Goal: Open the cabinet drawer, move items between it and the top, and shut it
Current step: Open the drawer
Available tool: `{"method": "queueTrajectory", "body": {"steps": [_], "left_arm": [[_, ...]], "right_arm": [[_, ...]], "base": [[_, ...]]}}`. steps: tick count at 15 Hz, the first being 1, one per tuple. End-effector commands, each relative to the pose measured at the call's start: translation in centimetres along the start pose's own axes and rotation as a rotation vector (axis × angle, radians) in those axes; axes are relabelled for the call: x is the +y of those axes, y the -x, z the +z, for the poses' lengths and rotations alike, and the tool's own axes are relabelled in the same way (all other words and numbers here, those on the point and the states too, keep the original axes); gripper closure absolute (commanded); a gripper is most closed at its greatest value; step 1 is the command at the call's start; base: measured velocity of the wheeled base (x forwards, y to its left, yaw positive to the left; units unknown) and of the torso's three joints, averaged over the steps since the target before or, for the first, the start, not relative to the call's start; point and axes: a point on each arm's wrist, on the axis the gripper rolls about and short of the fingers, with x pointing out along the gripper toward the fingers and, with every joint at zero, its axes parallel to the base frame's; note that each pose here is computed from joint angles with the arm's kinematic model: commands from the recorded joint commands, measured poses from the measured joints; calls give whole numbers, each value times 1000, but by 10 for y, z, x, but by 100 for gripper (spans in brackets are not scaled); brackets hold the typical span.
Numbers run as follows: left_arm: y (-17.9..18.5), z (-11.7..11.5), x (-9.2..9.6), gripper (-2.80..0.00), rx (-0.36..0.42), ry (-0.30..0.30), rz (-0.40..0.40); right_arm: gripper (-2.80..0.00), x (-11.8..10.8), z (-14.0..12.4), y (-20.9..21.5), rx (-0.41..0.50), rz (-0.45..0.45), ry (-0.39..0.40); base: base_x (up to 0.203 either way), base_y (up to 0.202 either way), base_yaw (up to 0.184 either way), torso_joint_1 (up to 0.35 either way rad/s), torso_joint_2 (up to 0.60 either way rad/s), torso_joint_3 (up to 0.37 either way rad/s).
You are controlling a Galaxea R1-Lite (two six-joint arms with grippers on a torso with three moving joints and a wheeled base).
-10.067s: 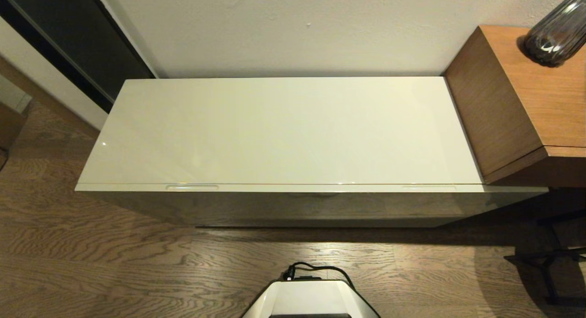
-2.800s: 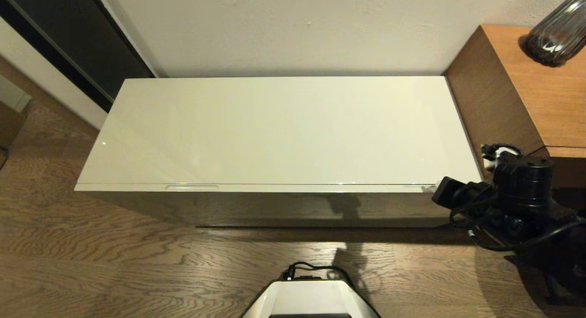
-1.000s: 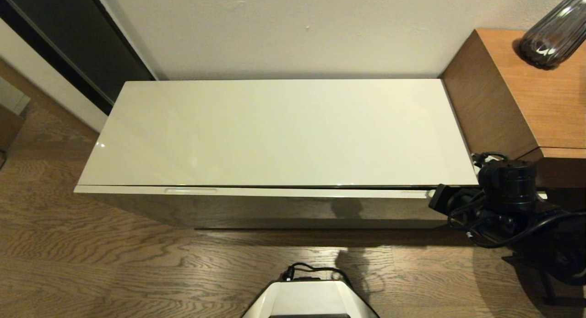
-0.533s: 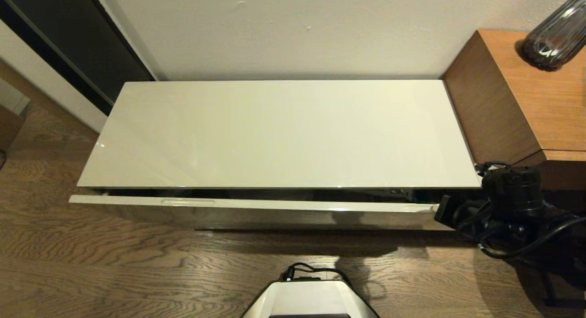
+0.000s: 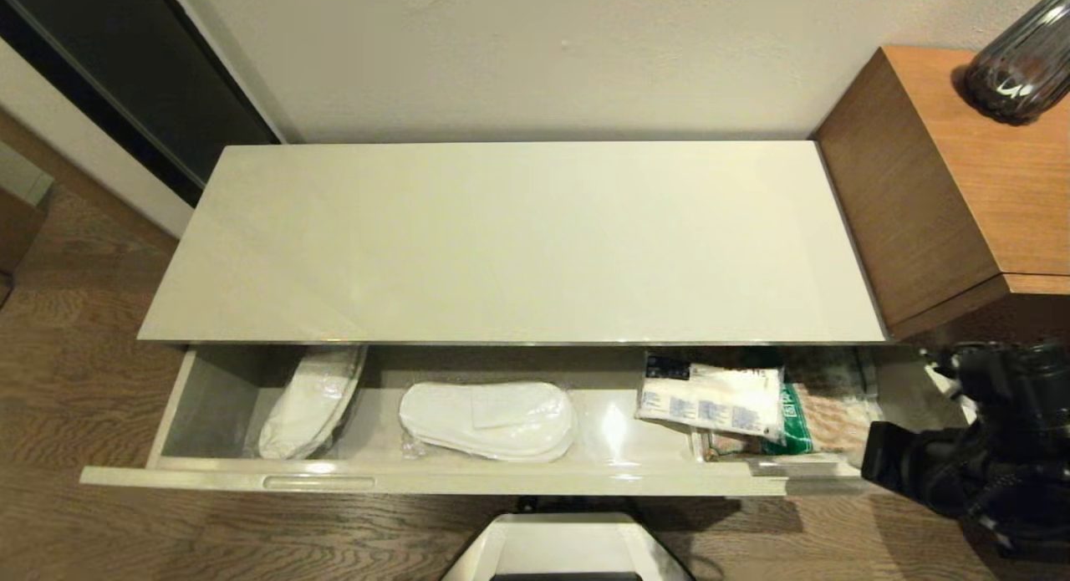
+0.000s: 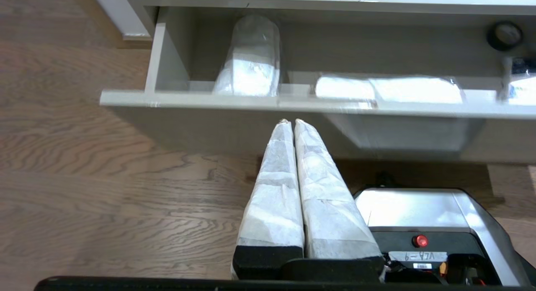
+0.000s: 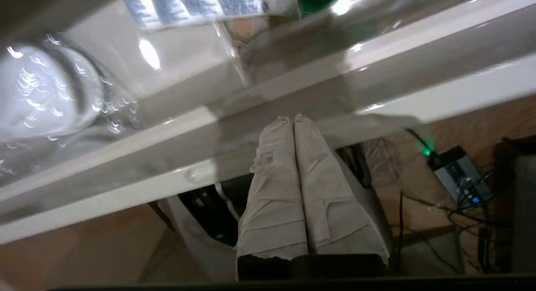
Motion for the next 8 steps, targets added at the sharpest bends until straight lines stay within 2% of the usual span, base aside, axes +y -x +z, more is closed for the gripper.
{"method": "queueTrajectory", "body": {"steps": [1,3,5,8], "left_arm": [[0,0,0,0,1,0,0],[0,0,0,0,1,0,-1],[0,0,0,0,1,0,-1],[0,0,0,0,1,0,-1]], "right_arm": [[0,-10,-7,56,-109,71,-14],[0,-24,-21,96,-114,81,-15],[0,-36,-36,124,-57,67,-10],[0,-34,-34,118,-21,54,-30]], "base": [[0,0,0,0,0,0],[0,0,0,0,0,0],[0,0,0,0,0,0],[0,0,0,0,0,0]]}}
